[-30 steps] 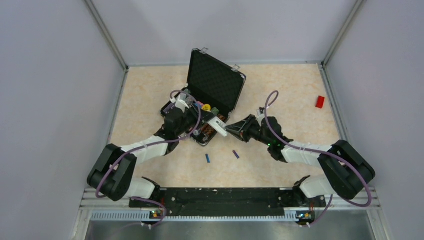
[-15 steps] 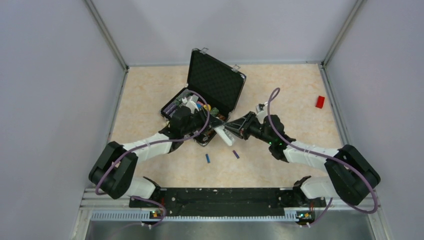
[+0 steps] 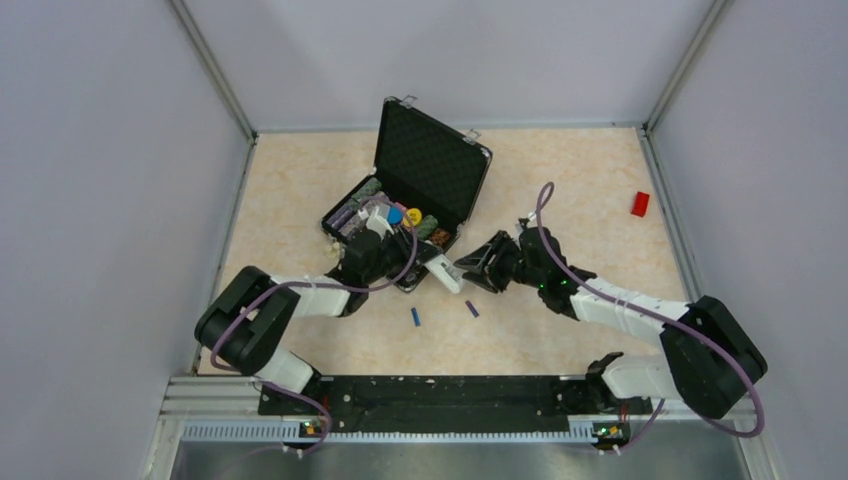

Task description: Load the batteries into the remote control

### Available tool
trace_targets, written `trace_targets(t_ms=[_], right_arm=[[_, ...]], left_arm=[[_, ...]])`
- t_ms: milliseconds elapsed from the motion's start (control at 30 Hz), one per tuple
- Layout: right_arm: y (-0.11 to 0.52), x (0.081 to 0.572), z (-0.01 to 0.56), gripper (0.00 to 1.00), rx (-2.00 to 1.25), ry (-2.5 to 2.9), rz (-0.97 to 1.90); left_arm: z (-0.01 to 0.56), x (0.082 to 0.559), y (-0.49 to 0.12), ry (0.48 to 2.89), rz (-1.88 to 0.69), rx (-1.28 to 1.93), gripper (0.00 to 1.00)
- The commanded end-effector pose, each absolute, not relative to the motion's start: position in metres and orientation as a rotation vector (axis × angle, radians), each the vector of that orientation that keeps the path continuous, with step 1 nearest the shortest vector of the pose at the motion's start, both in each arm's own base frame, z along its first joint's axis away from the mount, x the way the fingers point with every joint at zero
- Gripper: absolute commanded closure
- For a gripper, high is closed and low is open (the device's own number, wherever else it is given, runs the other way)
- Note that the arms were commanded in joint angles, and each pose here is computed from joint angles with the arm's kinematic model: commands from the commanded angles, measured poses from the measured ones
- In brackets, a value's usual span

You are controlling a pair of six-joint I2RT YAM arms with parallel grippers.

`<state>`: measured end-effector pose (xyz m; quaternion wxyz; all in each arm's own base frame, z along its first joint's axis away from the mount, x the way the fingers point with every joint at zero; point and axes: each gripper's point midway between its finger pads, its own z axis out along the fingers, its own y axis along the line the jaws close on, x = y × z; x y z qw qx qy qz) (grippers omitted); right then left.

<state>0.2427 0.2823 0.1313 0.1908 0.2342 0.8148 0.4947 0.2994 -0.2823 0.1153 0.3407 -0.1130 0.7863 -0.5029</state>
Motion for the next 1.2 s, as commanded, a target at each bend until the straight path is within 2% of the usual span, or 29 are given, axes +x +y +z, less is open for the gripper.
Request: trace_targets(t_ms=[0,167,300,500,800,967,1167], right_arm=[[0.284,0.25,0.132,0.54,0.61,2.311,1.351],[0.286,0.253,0.109,0.51,0.594,2.372,1.287],[0.29,0.255,0.092,0.49,0.537,2.435,1.24],[0.305,0.256,0.081,0.61,0.382,2.493,1.261],[0.309,0.256,0.055,0.65,0.283,2.603,1.151],[0.306,0.255,0.041,0.65,0.223,2.637,1.098],[0.307,0.251,0.035,0.65,0.133,2.649,1.097]], left_arm=[[0.142,0.317,-0.277,1.869,-1.305,-0.301,1.0],[0.126,0.317,-0.262,1.866,-1.234,-0.362,0.99],[0.115,0.313,-0.259,1.888,-1.225,-0.38,0.88],[0.109,0.309,-0.253,1.875,-1.224,-0.407,0.75],[0.11,0.3,-0.254,1.897,-1.217,-0.33,0.4],[0.106,0.291,-0.252,1.951,-1.162,-0.24,0.34],[0.106,0.292,-0.243,2.026,-1.083,-0.128,0.33]])
